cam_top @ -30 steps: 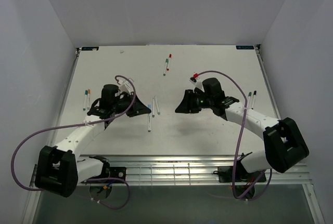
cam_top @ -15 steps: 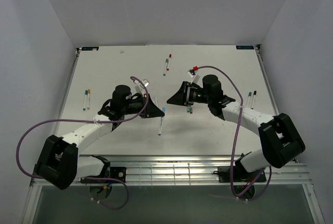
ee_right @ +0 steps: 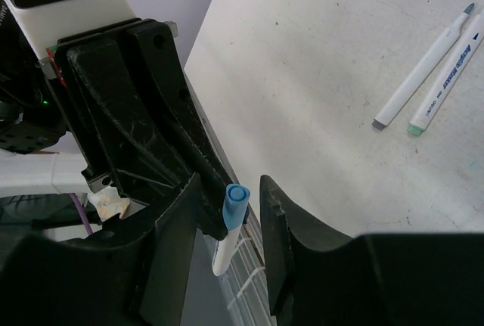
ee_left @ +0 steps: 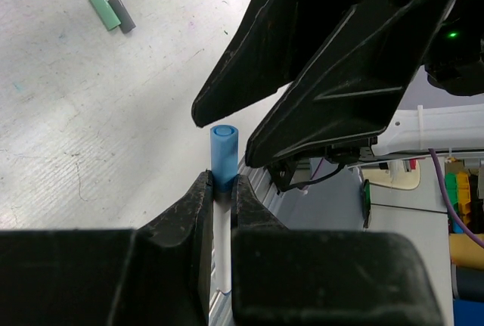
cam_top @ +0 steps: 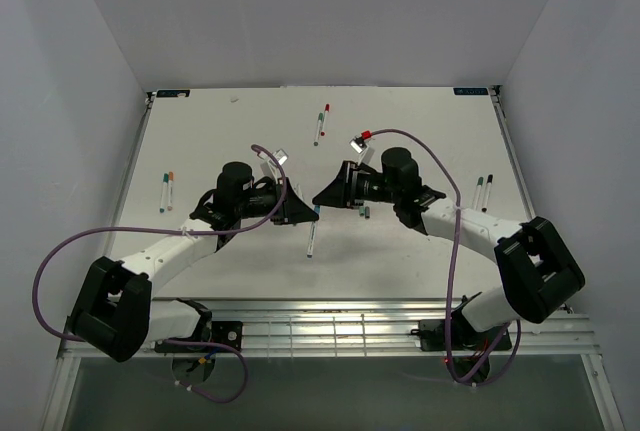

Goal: Open the pen caps

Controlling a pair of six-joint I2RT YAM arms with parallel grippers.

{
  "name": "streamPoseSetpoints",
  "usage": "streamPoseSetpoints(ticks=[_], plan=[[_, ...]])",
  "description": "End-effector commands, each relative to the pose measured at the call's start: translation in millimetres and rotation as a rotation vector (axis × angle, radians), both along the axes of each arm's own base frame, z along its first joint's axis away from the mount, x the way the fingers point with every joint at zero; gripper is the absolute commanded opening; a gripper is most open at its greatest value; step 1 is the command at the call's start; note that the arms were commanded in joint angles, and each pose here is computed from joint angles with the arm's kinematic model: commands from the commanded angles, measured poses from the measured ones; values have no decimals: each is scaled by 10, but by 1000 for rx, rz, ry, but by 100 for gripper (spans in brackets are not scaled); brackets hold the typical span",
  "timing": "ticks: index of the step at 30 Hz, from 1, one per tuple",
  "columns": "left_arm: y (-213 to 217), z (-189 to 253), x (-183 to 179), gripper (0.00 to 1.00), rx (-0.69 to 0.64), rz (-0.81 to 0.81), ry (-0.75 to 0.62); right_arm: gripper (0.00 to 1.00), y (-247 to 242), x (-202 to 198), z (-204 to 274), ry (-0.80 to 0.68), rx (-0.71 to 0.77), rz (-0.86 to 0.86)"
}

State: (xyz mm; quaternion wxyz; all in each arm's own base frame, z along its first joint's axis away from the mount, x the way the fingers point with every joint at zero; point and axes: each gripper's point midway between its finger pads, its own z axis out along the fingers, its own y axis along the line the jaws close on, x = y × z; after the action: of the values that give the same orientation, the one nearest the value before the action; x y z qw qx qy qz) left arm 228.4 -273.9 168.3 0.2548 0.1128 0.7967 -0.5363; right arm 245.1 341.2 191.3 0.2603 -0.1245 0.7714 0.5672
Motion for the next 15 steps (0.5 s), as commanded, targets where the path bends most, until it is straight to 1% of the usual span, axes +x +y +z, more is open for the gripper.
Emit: streamPoseSetpoints(ticks=[1,8,12,15], plan=[[-56,248,54,0,-40,-11,-67,43,62,8,32,-37,15,6],[-54,280,47,0,-49,-9,-72,40,95,-18,-32,-29,4,13],[-55,302,47,0,-55,-8,-79,30,129,-51,-53,-29,5,26],[-55,308,60,0,-55,-2,-81,27,147,-83,-73,-25,3,32]])
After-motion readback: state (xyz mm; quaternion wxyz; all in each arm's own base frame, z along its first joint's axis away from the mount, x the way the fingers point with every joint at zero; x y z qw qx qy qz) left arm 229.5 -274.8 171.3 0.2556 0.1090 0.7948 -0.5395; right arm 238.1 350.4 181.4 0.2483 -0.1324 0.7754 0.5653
